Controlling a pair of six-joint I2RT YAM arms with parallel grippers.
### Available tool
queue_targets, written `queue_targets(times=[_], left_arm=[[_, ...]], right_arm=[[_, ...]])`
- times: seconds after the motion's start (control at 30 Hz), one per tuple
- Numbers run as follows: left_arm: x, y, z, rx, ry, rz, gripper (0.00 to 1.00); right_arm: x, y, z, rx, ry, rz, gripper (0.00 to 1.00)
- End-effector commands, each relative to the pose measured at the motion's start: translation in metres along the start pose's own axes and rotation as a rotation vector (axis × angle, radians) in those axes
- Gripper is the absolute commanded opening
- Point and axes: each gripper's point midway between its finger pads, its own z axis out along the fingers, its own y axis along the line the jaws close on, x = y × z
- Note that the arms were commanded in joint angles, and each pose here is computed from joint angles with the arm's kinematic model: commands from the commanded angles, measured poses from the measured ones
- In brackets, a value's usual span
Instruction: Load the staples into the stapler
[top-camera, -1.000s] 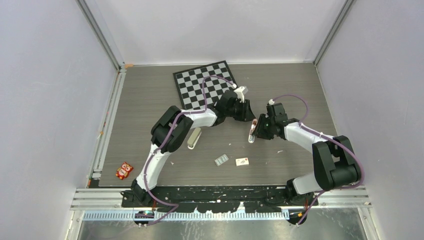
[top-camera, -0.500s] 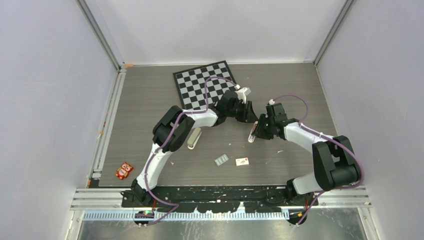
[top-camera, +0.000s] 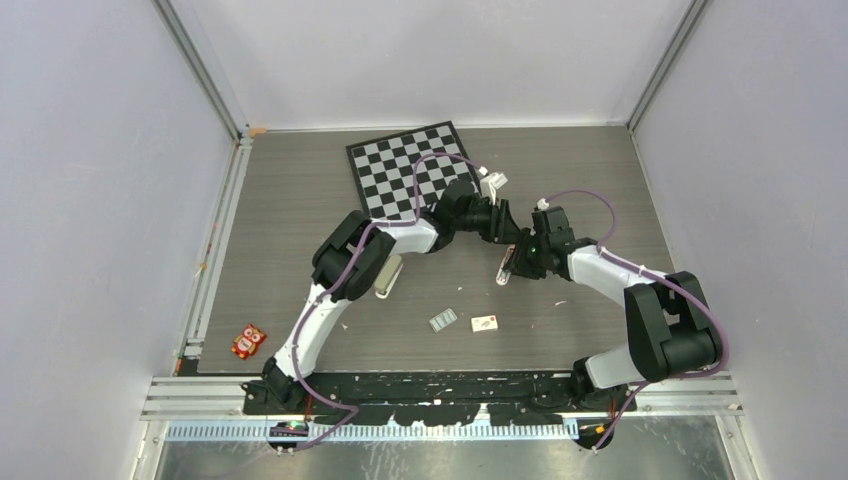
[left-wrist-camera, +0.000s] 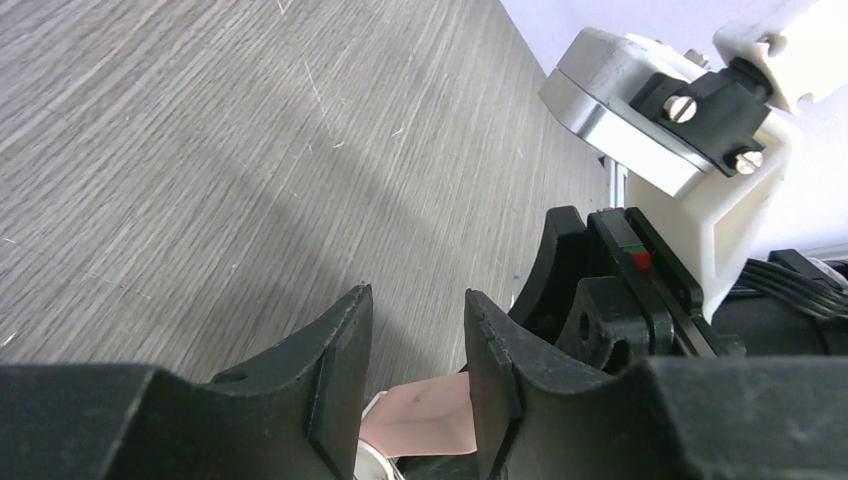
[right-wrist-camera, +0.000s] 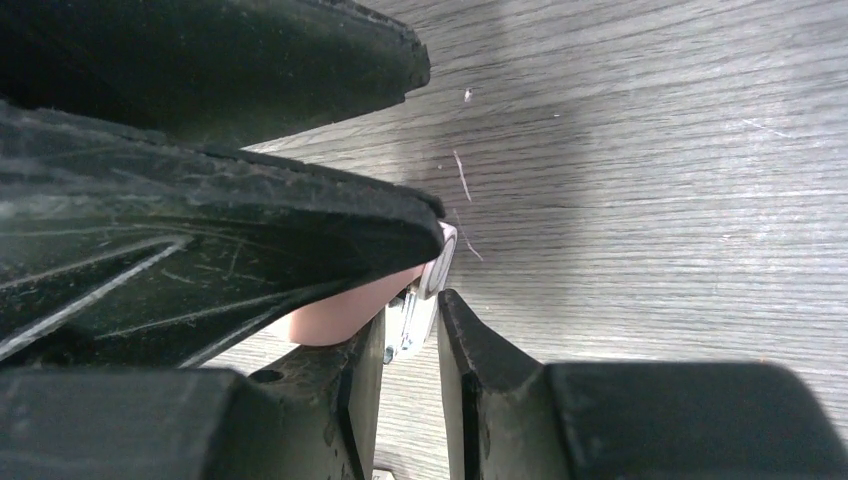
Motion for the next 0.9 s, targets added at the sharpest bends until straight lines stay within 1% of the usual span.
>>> queue_targets(times=[0.0,0.3,0.6,0.87], left_arm=[[0.004,-0.025,-0.001,0.131,0.039,0.028,0.40],[0.009,-0.036,-0.017,0.129,0.053,0.071,0.37],[0.021,-0.033,-0.030,0.094,0.048,0.074,0.33],[0.031,-0.033,-0.034,0.065,0.048,0.093,0.32]], right_arm=[[0.005,-0.009,0.001,0.038,-0.002,-0.004,0.30],[0.006,-0.012,0.002,0.051,0.000,-0.003,0.30],[0.005,-0.014,0.000,0.065,-0.002,-0.004,0.30],[0.005,-0.017,-0.002,0.082,-0.003,0.000,0.30]])
